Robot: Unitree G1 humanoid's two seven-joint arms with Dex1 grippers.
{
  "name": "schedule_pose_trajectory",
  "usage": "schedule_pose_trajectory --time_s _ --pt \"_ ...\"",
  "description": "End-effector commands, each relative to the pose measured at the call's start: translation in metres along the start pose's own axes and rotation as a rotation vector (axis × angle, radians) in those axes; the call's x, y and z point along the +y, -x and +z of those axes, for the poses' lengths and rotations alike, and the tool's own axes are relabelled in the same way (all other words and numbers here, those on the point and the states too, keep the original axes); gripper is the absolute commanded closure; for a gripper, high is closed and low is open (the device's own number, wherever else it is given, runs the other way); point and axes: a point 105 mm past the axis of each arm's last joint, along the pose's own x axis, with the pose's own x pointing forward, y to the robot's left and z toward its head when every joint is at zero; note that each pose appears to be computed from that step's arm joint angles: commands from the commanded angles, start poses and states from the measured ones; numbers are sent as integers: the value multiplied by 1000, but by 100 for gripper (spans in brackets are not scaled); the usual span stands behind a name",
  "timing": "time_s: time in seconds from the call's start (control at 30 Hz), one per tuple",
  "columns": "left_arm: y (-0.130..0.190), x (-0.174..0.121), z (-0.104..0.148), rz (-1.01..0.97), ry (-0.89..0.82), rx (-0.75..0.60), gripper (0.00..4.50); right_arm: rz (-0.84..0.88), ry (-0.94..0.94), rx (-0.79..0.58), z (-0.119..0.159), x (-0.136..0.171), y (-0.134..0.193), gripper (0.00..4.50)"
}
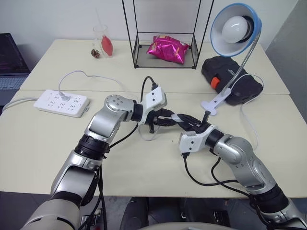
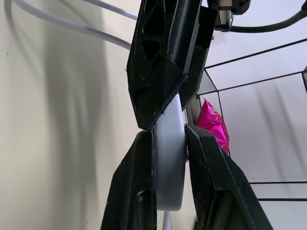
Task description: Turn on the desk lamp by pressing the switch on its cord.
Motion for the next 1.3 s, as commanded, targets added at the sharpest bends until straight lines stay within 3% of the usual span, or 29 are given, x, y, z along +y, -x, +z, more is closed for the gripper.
schedule_pose_trajectory --time_s 0.03,0.63,0.87,0.9,1.07,1.3 --pt "3 -2 14 -2 -63 -26 338 -11 70 -68 16 -8 0 396" --pt "2 -1 16 -4 -65 -28 338 82 185 -152 20 -2 -1 396" --pt "2 -2 16 -5 -66 -29 338 46 93 -134 16 -6 2 397" --pt "2 -2 16 -5 -66 -29 338 42 85 -131 15 -6 3 327" --pt "3 -1 16 -3 -68 -27 339 22 116 -112 12 -9 7 233" --pt "3 -1 15 -4 -69 -26 339 -8 112 -104 12 -13 20 228"
